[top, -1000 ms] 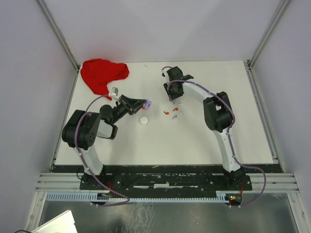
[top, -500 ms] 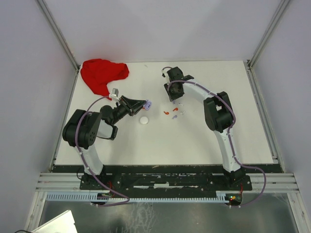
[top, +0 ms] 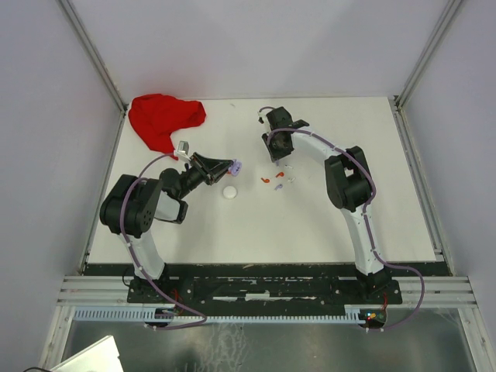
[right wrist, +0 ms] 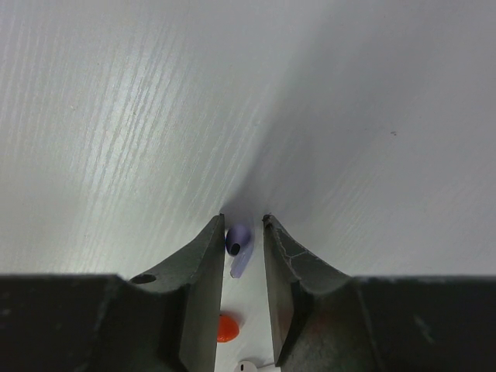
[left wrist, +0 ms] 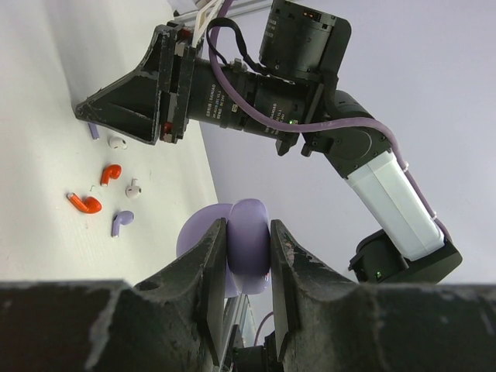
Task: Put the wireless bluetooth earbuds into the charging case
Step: Pick up the earbud from the center of the board.
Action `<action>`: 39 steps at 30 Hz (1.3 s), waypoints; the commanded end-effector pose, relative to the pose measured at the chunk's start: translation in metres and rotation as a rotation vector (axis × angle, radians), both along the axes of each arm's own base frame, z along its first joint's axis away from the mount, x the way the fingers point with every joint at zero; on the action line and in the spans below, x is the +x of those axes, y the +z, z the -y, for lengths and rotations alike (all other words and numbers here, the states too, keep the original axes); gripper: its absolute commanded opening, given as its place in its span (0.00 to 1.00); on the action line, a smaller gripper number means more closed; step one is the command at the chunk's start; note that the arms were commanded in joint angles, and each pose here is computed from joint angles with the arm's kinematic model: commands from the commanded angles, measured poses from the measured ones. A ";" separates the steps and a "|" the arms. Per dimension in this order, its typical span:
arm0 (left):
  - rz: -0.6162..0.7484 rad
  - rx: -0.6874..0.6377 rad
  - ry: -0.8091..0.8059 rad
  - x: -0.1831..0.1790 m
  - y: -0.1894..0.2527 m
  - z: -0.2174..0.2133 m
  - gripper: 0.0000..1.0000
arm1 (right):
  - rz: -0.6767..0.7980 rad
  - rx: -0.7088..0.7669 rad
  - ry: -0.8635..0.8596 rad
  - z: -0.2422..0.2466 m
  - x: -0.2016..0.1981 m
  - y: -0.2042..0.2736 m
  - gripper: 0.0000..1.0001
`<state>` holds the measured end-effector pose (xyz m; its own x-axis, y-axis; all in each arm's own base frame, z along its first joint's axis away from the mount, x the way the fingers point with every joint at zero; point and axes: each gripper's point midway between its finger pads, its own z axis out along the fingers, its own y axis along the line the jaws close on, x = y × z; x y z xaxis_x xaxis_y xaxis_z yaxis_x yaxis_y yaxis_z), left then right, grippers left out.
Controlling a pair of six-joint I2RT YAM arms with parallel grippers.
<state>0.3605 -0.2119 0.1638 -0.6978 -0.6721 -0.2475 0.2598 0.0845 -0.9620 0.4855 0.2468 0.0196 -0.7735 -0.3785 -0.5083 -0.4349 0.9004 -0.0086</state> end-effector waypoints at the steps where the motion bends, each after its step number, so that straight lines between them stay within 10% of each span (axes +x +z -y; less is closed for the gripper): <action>1: 0.054 -0.033 -0.018 -0.006 0.012 0.001 0.03 | -0.073 -0.057 -0.015 0.013 -0.021 -0.009 0.33; 13: 0.047 -0.036 -0.018 -0.005 0.011 0.001 0.03 | -0.047 -0.058 -0.021 0.014 -0.015 -0.002 0.02; 30: 0.003 -0.069 -0.024 -0.001 0.002 0.003 0.03 | 0.317 0.223 0.034 -0.019 0.011 0.133 0.02; 39: -0.052 -0.152 -0.069 0.004 0.005 0.012 0.03 | 0.678 0.634 0.184 -0.045 -0.035 0.206 0.02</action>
